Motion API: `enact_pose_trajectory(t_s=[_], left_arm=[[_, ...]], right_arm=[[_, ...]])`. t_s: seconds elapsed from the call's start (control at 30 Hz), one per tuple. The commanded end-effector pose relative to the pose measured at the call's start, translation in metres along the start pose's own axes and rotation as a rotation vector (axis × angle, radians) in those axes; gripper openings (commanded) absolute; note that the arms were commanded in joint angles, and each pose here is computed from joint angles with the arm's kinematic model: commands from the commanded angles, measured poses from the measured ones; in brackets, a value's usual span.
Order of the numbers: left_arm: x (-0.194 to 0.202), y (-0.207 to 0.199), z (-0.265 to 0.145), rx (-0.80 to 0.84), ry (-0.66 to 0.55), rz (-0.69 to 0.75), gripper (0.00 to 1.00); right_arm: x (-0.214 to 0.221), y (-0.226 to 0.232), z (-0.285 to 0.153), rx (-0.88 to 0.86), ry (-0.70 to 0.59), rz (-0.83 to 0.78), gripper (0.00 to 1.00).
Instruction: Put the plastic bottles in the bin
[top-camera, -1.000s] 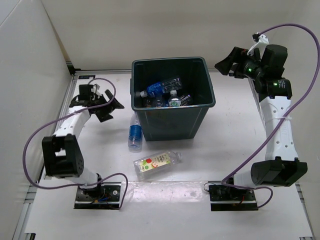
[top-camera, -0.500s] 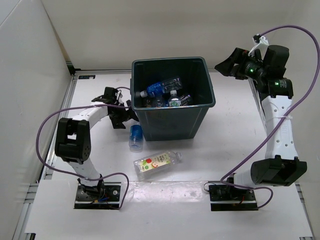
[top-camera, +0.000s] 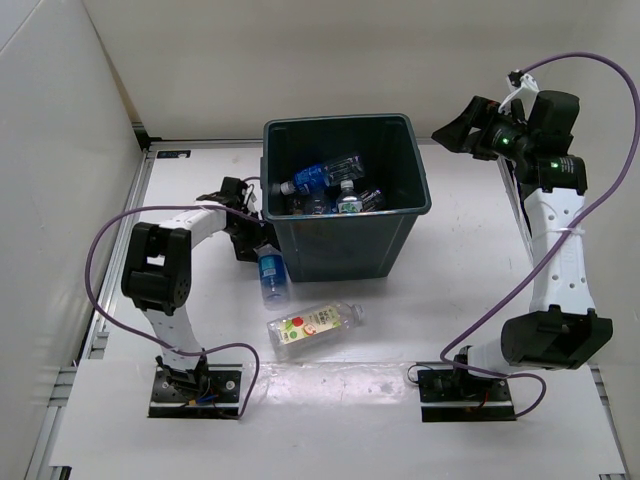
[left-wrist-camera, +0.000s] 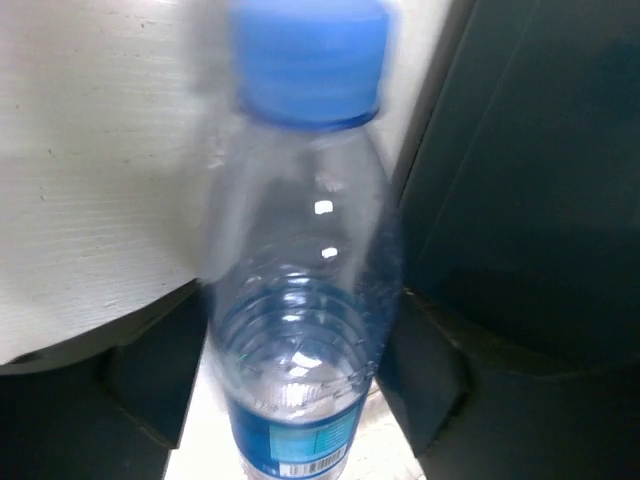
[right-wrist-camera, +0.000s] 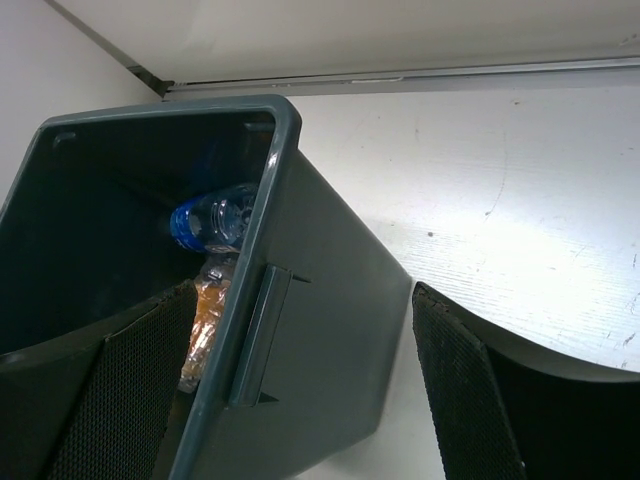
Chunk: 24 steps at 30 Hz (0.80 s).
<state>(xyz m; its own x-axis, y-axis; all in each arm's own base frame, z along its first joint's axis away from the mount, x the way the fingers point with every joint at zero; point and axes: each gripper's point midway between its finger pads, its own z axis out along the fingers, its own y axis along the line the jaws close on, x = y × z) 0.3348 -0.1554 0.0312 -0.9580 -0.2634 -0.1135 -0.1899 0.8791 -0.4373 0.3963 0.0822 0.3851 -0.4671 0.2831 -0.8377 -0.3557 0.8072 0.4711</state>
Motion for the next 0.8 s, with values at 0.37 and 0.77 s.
enact_pose_trajectory(t_s=[0.37, 0.77], left_arm=[[-0.085, -0.003, -0.134, 0.012, -0.380, 0.004, 0.49], [-0.154, -0.083, -0.431, 0.131, -1.238, 0.213, 0.49]], right_arm=[[-0.006, 0.005, -0.002, -0.026, -0.008, 0.019, 0.90], [-0.003, 0.006, 0.005, -0.056, 0.000, 0.043, 0.90]])
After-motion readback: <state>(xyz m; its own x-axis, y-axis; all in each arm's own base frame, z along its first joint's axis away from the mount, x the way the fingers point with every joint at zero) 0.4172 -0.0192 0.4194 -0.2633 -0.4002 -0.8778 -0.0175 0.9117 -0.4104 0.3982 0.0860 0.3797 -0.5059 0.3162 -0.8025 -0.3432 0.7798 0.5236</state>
